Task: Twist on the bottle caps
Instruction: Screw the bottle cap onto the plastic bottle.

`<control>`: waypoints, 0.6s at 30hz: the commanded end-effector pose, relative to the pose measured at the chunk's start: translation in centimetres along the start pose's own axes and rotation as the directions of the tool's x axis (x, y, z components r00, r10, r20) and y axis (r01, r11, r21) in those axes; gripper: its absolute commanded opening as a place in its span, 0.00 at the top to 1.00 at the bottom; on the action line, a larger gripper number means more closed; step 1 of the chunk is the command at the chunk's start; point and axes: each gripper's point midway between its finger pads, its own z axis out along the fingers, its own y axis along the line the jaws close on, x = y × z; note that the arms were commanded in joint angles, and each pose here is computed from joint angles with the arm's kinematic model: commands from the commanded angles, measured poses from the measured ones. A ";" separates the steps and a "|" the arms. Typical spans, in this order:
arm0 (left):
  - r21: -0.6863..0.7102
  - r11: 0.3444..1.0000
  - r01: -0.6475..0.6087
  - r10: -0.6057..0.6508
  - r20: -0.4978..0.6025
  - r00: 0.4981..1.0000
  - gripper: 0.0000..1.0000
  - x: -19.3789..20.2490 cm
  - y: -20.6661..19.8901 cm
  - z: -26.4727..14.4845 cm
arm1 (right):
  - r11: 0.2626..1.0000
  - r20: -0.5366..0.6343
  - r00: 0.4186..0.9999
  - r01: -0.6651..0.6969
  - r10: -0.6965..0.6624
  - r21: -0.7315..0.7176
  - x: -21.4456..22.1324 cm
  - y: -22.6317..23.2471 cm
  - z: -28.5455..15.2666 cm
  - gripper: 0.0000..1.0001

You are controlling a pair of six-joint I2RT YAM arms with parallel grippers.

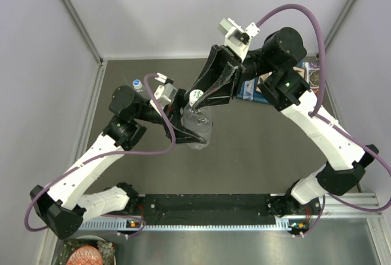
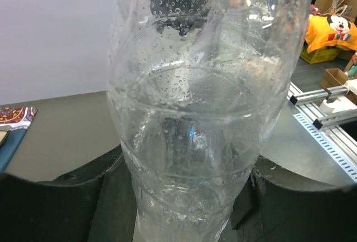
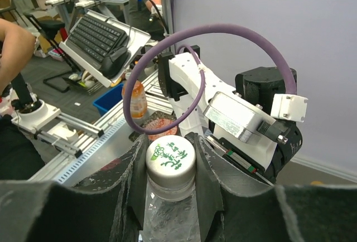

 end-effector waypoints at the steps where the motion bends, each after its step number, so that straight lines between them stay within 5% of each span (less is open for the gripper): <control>1: -0.013 0.996 -0.087 0.087 0.032 0.996 1.00 -1.4 -0.4 -0.2 | 1.000 0.002 1.000 -0.011 0.011 0.010 0.2 0.3 0.1 0.94; 10: -0.236 0.957 -0.169 0.182 0.037 0.983 1.00 -3.1 3.0 -1.5 | 0.984 -0.029 0.993 -0.109 0.114 0.143 2.6 -1.7 -0.4 1.00; 18: -0.535 0.820 -0.204 0.234 -0.012 0.972 1.00 -4.1 7.9 -4.4 | 0.869 -0.024 0.963 -0.232 0.270 0.437 6.2 -6.4 -2.1 1.00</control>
